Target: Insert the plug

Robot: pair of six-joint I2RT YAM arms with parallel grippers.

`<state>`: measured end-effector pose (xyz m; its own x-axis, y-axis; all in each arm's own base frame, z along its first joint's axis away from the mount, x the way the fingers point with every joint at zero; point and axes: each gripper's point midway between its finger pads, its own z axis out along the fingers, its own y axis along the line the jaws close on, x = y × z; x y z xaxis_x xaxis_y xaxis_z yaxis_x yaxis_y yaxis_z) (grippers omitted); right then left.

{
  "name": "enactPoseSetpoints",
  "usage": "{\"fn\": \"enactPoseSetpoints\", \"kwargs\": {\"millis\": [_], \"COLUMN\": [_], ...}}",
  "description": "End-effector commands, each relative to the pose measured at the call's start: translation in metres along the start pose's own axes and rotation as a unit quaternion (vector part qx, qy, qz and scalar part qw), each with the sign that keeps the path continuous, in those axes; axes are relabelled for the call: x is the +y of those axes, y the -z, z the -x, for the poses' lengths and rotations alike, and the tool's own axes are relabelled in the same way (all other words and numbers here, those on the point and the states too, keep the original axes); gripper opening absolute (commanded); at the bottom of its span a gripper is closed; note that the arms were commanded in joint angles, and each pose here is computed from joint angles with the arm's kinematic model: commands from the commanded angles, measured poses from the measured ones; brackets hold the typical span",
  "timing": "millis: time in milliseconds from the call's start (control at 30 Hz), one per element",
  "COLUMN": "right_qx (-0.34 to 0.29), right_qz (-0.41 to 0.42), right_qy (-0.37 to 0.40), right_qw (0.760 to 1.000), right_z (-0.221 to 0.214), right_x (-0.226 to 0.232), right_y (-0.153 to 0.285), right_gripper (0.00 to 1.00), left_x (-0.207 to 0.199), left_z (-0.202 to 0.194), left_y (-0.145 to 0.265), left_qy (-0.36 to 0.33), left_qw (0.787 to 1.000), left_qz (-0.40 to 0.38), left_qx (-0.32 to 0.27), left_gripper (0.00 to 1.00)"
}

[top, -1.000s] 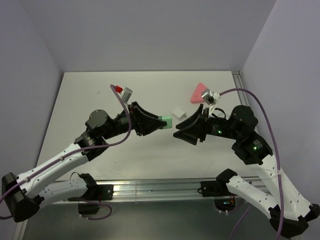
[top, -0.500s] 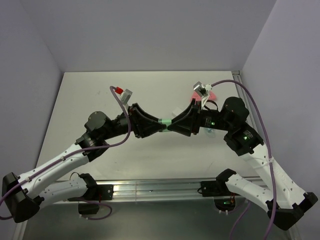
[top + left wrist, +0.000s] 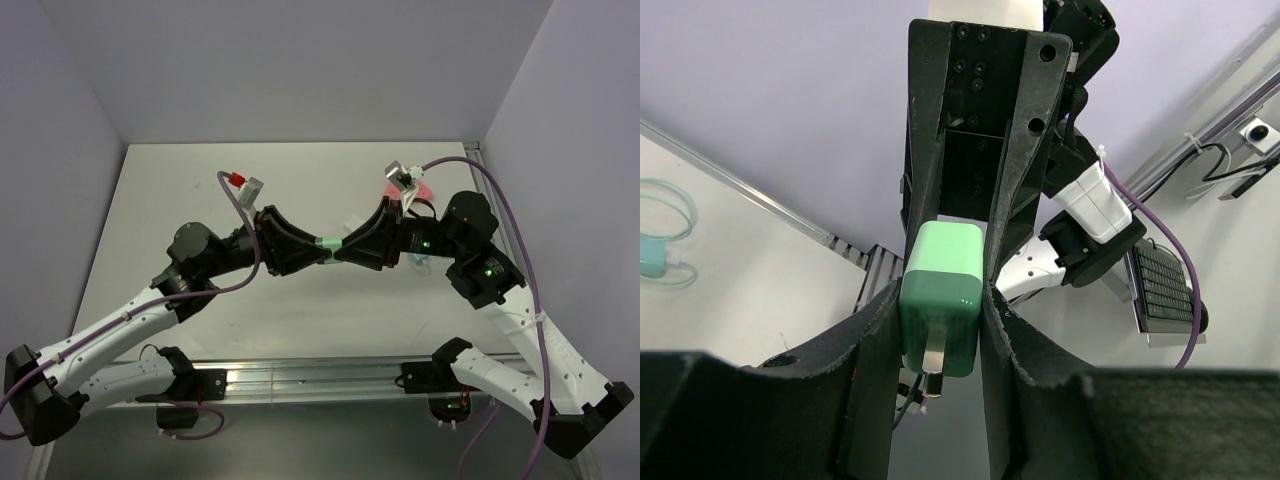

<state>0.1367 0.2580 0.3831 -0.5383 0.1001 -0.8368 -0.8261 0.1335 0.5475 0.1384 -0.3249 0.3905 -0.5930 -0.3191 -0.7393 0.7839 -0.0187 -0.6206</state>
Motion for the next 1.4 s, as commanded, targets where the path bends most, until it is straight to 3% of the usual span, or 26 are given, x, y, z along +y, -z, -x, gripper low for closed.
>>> {"fn": "enactPoseSetpoints", "kwargs": {"millis": [0,100,233,400,500,533,600,700,767,800,1367], "right_qx": [-0.002,0.000,0.000,-0.006,-0.004,0.003,0.013,0.025,0.023,0.023,-0.007], "right_qz": [0.033,0.028,0.008,0.011,0.023,0.035,0.051,0.069,0.072,0.070,0.093], "right_qy": [0.025,0.019,0.014,0.010,0.014,0.015,0.012,0.001,0.003,0.003,-0.001], "right_qw": [0.999,0.999,1.000,1.000,1.000,0.999,0.999,0.997,0.997,0.997,0.996], "right_z": [0.009,0.007,0.005,0.004,0.005,0.003,0.002,0.000,0.001,0.002,0.016], "right_x": [0.015,0.013,0.005,0.007,0.012,0.016,0.019,0.022,0.023,0.022,0.035], "right_y": [-0.002,-0.002,-0.001,0.000,0.000,0.001,-0.001,-0.004,-0.004,-0.004,-0.004], "right_gripper": [0.00,0.00,0.00,0.00,0.00,0.00,0.04,0.22,0.23,0.28,0.40], "left_x": [-0.012,-0.010,-0.003,-0.003,0.000,-0.002,-0.004,-0.006,-0.006,-0.006,0.001], "left_z": [0.003,0.006,0.009,0.013,0.012,0.012,0.011,0.007,0.006,0.005,0.007], "left_y": [-0.003,-0.003,-0.002,0.002,0.000,-0.001,-0.002,-0.002,-0.003,-0.003,0.000], "left_qy": [-0.008,-0.018,-0.029,-0.036,-0.034,-0.032,-0.027,-0.022,-0.022,-0.022,-0.021], "left_qw": [1.000,1.000,1.000,0.999,0.999,0.999,1.000,1.000,1.000,1.000,1.000], "left_qz": [-0.028,-0.018,0.007,0.012,0.015,0.011,0.000,-0.016,-0.017,-0.018,0.004], "left_qx": [-0.001,-0.004,-0.008,-0.016,-0.010,-0.009,-0.007,-0.003,-0.001,0.002,-0.010], "left_gripper": [0.00,0.00,0.24,0.37,0.14,0.00,0.00,0.00,0.00,0.00,0.00]}}
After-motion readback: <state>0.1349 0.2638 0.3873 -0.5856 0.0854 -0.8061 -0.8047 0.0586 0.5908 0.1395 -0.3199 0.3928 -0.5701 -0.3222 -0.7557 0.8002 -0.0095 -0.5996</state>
